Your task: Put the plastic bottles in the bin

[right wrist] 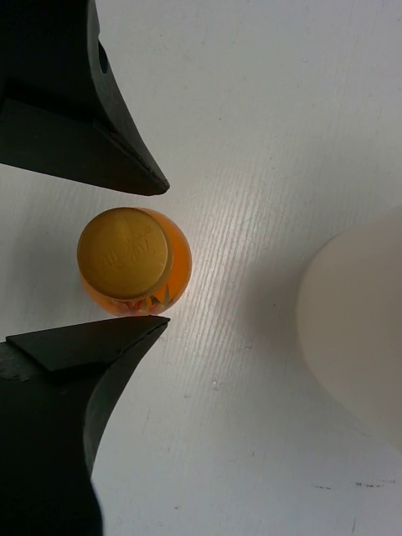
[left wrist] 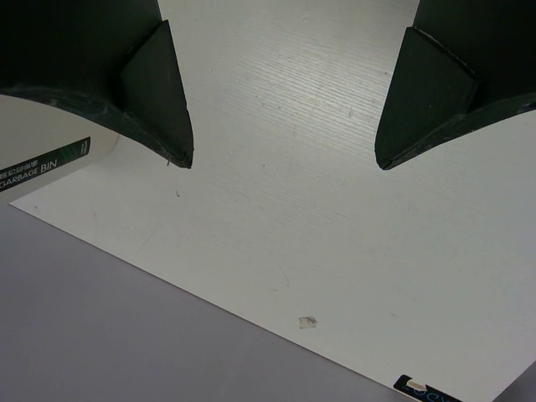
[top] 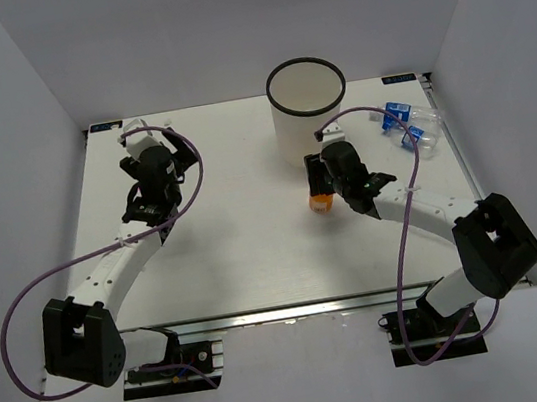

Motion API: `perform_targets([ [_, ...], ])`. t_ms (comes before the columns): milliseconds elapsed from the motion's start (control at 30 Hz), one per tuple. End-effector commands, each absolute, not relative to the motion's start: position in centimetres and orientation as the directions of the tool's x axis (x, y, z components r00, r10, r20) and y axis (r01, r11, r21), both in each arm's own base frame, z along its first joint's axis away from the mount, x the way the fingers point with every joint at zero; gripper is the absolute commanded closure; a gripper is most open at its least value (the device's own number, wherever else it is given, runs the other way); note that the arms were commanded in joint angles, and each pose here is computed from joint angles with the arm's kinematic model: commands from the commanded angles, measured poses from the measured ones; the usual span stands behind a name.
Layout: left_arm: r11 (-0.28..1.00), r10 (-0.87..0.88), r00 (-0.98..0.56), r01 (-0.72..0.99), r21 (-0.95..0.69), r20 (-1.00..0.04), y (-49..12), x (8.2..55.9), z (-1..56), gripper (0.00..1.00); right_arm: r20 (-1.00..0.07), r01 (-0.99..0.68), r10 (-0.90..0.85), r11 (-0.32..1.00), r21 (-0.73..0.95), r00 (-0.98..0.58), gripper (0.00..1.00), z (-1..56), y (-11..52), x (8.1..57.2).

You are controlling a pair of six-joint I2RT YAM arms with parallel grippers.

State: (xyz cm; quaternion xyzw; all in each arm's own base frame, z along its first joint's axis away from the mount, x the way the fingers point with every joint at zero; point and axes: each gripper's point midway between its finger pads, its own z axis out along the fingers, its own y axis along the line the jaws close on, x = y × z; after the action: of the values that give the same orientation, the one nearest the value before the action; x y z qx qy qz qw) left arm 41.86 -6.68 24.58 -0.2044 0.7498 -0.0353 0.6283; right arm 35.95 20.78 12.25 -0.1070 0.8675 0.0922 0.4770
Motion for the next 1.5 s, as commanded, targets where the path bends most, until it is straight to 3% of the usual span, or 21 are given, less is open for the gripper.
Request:
perform_targets([
  [0, 0.907, -0.367, -0.098, -0.259, -0.332, -0.925, -6.3, 41.4, 25.6, 0.02, -0.865, -0.256, -0.063, 0.964, 0.077, -0.498, 0.38, 13.8, 21.1, 36.4],
  [133, 0.907, -0.367, -0.098, -0.261, -0.332, -0.925, -6.2, 41.3, 25.6, 0.02, -0.862, -0.25, -0.066, 0.965, 0.072, -0.502, 0.5, 13.9, 20.9, 36.2],
  [333, 0.909, -0.363, -0.102, -0.26, -0.327, -0.926, -6.2, 41.4, 25.3, 0.02, -0.908, -0.317, -0.031, 0.942, 0.113, -0.418, 0.84, 19.0, 22.0, 36.1],
  [533, 0.912, -0.353, -0.121, -0.266, -0.313, -0.928, -6.1, 42.0, 24.4, 0.02, -0.991, -0.46, 0.034, 0.883, 0.091, -0.13, 0.88, 33.6, 24.0, 36.9],
  [633, 0.912, -0.351, -0.129, -0.273, -0.307, -0.928, -5.8, 42.1, 24.0, 0.02, -0.995, -0.407, 0.095, 0.911, 0.071, 0.041, 1.0, 40.7, 23.2, 38.5],
  [733, 0.912, -0.345, -0.136, -0.28, -0.298, -0.929, -5.5, 42.2, 23.6, 0.02, -0.982, -0.294, 0.143, 0.95, 0.101, 0.125, 1.0, 44.4, 21.7, 40.7],
  [1000, 0.914, -0.341, -0.145, -0.281, -0.292, -0.929, -5.2, 42.3, 23.0, 0.02, -0.991, -0.121, 0.119, 0.986, 0.112, 0.053, 1.0, 42.4, 21.5, 49.7],
  [1100, 0.916, -0.336, -0.151, -0.283, -0.285, -0.93, -5.1, 42.4, 22.7, 0.02, -0.994, -0.093, 0.104, 0.99, 0.102, 0.019, 0.68, 42.0, 21.3, 50.5],
  [1133, 0.914, -0.339, -0.15, -0.287, -0.287, -0.929, -5.0, 42.5, 22.6, 0.02, -0.995, -0.097, 0.099, 0.99, 0.098, 0.013, 0.47, 41.8, 21.3, 50.4],
  [1167, 0.914, -0.343, -0.156, -0.282, -0.29, -0.926, -5.2, 42.6, 22.4, 0.02, -0.996, -0.113, 0.093, 0.989, 0.092, 0.01, 0.37, 41.7, 21.4, 50.2],
  [1200, 0.913, -0.351, -0.159, -0.276, -0.299, -0.923, -5.3, 42.8, 22.3, 0.02, -0.996, -0.108, 0.084, 0.99, 0.086, -0.02, 0.19, 40.9, 21.0, 49.6],
  [1267, 0.917, -0.362, -0.168, -0.243, -0.317, -0.917, -6.1, 43.3, 22.9, 0.02, -0.994, -0.066, 0.102, 0.992, 0.104, -0.033, 0.11, 40.9, 19.9, 49.0],
  [1400, 0.922, -0.364, -0.185, -0.208, -0.326, -0.913, -7.0, 44.3, 23.3, 0.02, -0.986, -0.05, 0.155, 0.986, 0.158, -0.058, 0.11, 41.1, 17.3, 46.0],
  [1467, 0.922, -0.365, -0.181, -0.208, -0.327, -0.913, -7.1, 44.5, 23.5, 0.02, -0.97, 0.031, 0.183, 0.983, 0.18, -0.157, 0.11, 37.8, 14.5, 45.0],
])
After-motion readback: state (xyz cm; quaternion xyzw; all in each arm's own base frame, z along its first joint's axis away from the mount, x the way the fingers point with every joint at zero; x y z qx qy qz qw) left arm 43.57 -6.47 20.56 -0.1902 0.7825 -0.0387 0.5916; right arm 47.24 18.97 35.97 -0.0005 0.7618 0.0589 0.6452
